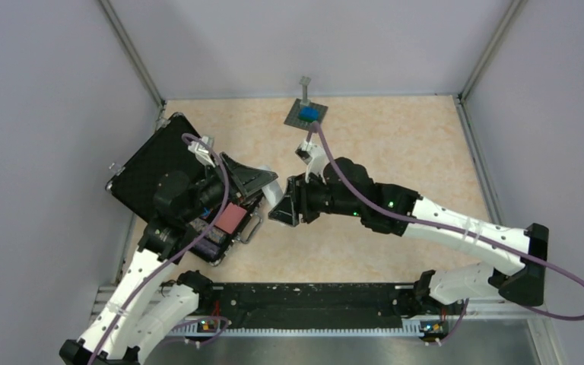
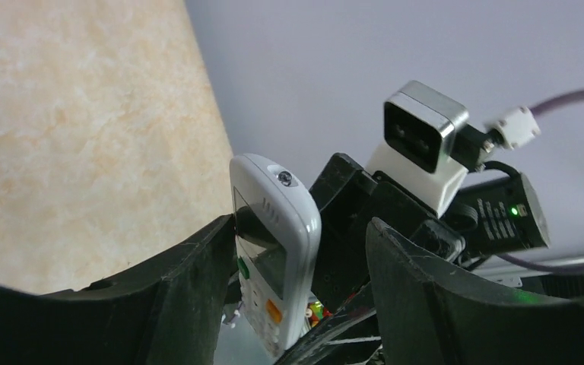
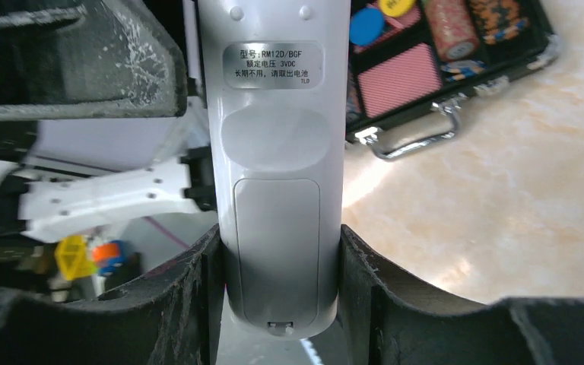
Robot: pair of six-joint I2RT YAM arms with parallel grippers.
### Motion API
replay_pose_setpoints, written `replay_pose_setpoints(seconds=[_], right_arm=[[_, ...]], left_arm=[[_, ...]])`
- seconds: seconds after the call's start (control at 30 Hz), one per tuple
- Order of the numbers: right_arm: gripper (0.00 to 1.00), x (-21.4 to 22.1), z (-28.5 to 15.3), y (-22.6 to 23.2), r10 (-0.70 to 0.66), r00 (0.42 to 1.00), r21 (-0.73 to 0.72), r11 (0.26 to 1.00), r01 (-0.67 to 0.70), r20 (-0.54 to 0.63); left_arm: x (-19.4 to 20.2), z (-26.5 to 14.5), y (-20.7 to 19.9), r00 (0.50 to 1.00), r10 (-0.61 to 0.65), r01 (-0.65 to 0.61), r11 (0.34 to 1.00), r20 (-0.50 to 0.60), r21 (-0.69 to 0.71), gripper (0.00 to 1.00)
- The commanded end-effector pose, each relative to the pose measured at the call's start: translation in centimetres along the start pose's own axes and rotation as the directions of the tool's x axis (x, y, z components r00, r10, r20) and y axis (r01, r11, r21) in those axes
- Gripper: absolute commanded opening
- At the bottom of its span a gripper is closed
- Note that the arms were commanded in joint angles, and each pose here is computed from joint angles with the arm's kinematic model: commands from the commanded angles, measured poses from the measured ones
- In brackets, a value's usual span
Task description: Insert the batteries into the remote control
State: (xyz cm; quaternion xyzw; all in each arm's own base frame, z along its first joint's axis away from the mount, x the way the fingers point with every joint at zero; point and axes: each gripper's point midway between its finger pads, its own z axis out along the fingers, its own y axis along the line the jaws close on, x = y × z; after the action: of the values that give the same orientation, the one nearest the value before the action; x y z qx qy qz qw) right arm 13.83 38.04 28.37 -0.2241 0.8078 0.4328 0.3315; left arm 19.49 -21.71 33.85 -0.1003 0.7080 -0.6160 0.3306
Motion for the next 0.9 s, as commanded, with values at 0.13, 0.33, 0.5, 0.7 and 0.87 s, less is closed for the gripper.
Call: replay_pose_setpoints(seconds=[0.13, 0.33, 0.5, 0.7, 0.87], right_arm=[[0.27, -4.8, -4.5, 8.6, 0.256, 0.966, -0.41, 0.886, -0.216, 0.045], [0.27, -5.1, -5.3, 10.4, 0.327, 0.945, -0.519, 0.808, -0.279, 0.001], [0.27, -5.2, -5.4, 10.8, 0.346, 0.938, -0.536, 0.789, -0.3, -0.016], [0.27, -5.4, -5.5, 10.7, 0.373, 0.928, -0.54, 0.775, -0.327, -0.027], [0.35, -5.1, -4.9, 9.8, 0.386, 0.922, -0.498, 0.795, -0.346, -0.024]], left_arm=[[-0.6, -2.6, -8.3, 0.981, 0.167, -0.192, 0.926, 0.102, 0.326, 0.68], [-0.1, -3.2, -9.7, 0.974, 0.206, -0.224, 0.899, 0.089, 0.376, 0.67], [0.4, -3.1, -9.7, 0.974, 0.218, -0.225, 0.891, 0.063, 0.394, 0.65], [0.3, -3.3, -9.8, 0.972, 0.219, -0.233, 0.887, 0.082, 0.398, 0.3], [0.2, -3.2, -9.5, 0.974, 0.211, -0.226, 0.893, 0.082, 0.388, 0.0]])
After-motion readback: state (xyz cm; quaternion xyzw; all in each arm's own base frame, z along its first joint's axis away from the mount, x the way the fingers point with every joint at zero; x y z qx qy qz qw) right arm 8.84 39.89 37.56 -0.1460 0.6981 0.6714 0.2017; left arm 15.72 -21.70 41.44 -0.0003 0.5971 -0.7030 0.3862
